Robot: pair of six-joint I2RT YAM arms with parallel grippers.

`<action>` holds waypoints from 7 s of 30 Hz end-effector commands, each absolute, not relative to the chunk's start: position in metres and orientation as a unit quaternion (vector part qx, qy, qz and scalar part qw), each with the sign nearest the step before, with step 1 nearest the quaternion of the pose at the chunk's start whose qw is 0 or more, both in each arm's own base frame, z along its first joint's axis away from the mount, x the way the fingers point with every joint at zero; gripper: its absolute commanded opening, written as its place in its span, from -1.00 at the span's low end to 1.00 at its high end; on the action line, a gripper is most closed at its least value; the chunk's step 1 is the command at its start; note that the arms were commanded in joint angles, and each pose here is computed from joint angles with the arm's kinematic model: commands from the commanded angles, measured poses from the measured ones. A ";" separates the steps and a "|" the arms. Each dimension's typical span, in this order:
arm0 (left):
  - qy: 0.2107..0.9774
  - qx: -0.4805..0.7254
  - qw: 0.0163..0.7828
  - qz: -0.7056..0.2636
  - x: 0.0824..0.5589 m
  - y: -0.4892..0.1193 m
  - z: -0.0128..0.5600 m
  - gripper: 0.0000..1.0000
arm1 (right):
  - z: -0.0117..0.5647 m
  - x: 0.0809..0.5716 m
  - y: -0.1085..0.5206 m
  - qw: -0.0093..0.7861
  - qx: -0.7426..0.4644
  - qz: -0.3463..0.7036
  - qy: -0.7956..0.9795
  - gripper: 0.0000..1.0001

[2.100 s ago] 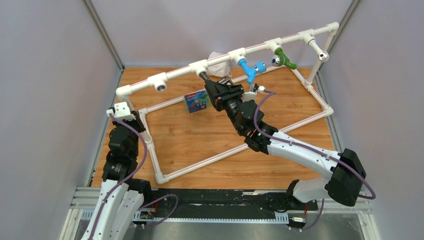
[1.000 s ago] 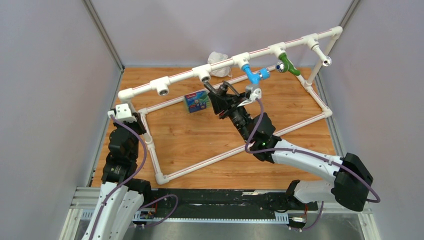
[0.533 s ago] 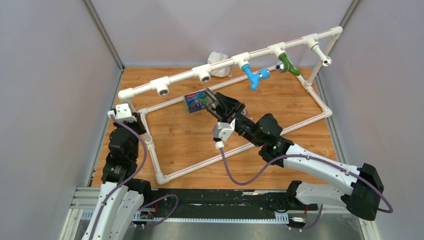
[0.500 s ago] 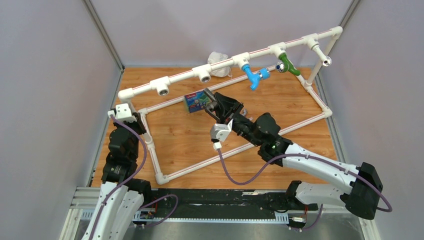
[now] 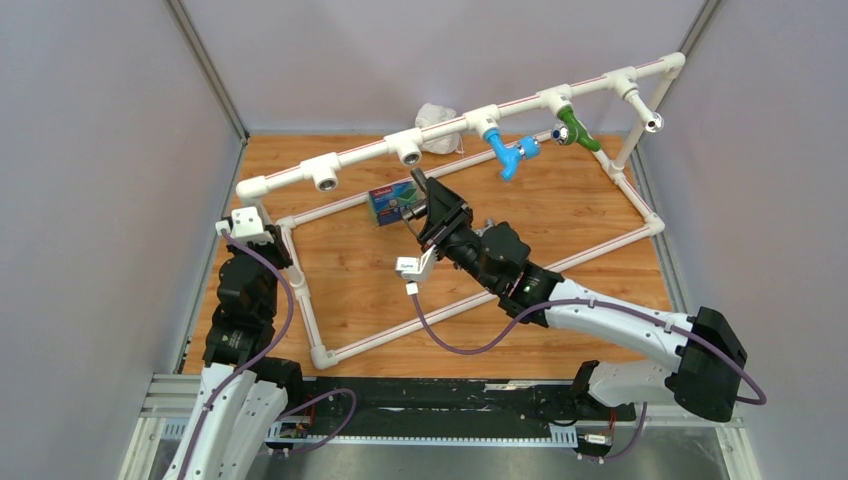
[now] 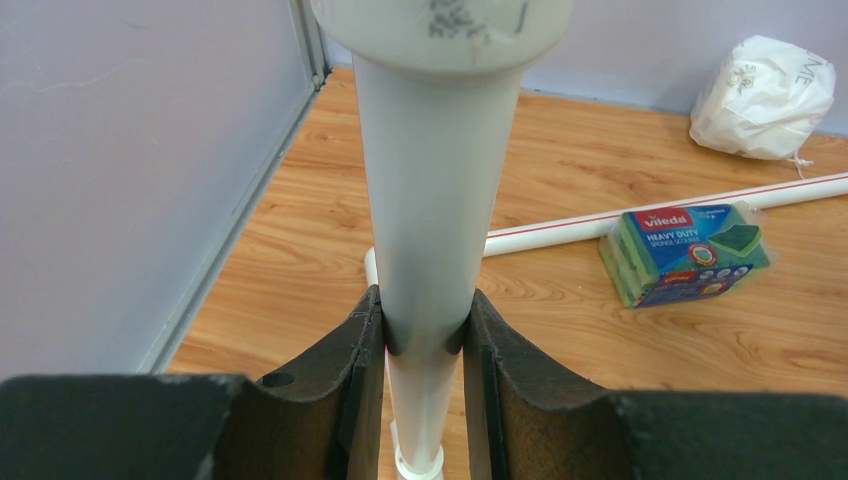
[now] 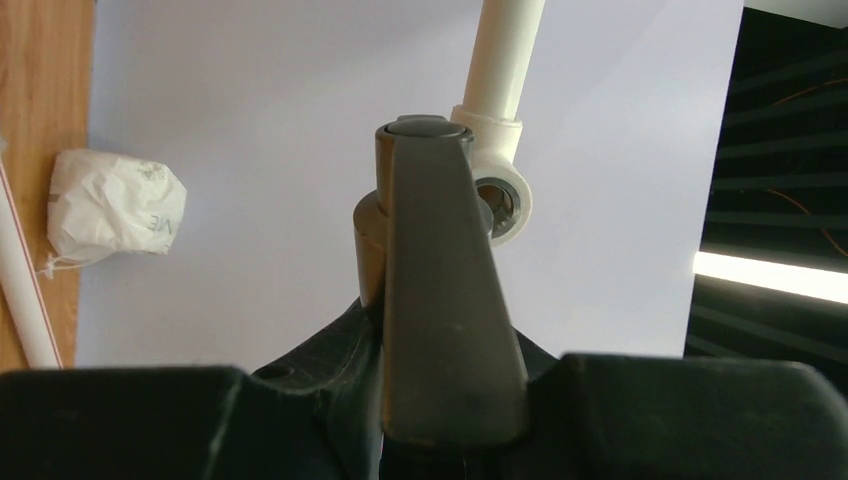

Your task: Install the water faucets

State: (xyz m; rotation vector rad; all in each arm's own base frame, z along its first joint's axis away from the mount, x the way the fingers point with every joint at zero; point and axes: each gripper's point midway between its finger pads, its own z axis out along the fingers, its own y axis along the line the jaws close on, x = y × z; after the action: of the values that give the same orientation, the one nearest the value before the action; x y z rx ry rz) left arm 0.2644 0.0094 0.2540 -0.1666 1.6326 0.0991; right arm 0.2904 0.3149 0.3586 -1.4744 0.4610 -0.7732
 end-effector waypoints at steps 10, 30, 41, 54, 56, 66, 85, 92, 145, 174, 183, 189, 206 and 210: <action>0.745 -0.048 0.665 0.021 0.266 -0.005 0.245 -0.99 | 0.428 0.284 0.303 0.658 -0.604 -0.410 0.183 -1.00; 0.740 -0.050 0.671 0.017 0.263 -0.005 0.248 -1.00 | 0.402 0.300 0.317 0.613 -0.643 -0.409 0.208 -1.00; 0.737 -0.050 0.674 0.016 0.262 -0.005 0.250 -1.00 | 0.406 0.304 0.319 0.600 -0.658 -0.400 0.215 -1.00; 0.736 -0.052 0.675 0.017 0.261 -0.004 0.250 -1.00 | 0.388 0.326 0.310 0.588 -0.658 -0.383 0.272 -1.00; 0.736 -0.052 0.675 0.017 0.261 -0.004 0.250 -1.00 | 0.386 0.331 0.306 0.594 -0.650 -0.375 0.291 -1.00; 0.736 -0.052 0.675 0.017 0.261 -0.004 0.250 -1.00 | 0.359 0.341 0.306 0.616 -0.619 -0.314 0.373 -1.00; 0.735 -0.051 0.676 0.016 0.261 -0.005 0.251 -1.00 | 0.345 0.343 0.323 0.733 -0.431 -0.103 0.516 -1.00; 0.736 -0.051 0.675 0.015 0.261 -0.005 0.250 -0.99 | 0.339 0.340 0.330 0.751 -0.362 -0.019 0.551 -1.00; 0.721 0.004 0.682 -0.124 0.204 -0.048 0.315 0.42 | 0.391 0.253 0.325 0.752 -0.427 0.176 0.470 -1.00; 0.611 -0.013 0.485 -0.626 0.217 -0.209 0.346 0.88 | 0.316 0.263 0.333 0.776 -0.374 0.170 0.478 -1.00; 0.634 -0.039 0.430 -0.642 0.222 -0.236 0.325 0.75 | 0.315 0.270 0.334 0.789 -0.342 0.168 0.483 -1.00; 0.627 -0.028 0.409 -0.663 0.215 -0.252 0.333 0.53 | 0.308 0.275 0.339 0.786 -0.340 0.158 0.492 -1.00; 0.637 -0.073 0.468 -0.608 0.219 -0.228 0.326 0.52 | 0.310 0.276 0.342 0.788 -0.335 0.157 0.493 -1.00; 0.635 -0.071 0.528 -0.559 0.218 -0.205 0.334 0.57 | 0.310 0.273 0.343 0.787 -0.338 0.163 0.490 -1.00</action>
State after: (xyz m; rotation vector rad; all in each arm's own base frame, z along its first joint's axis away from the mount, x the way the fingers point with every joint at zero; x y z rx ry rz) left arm 0.2176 -0.2272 0.3179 -0.1875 1.5849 -1.4934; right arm 0.2777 0.3417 0.2670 -0.8302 1.1444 0.2917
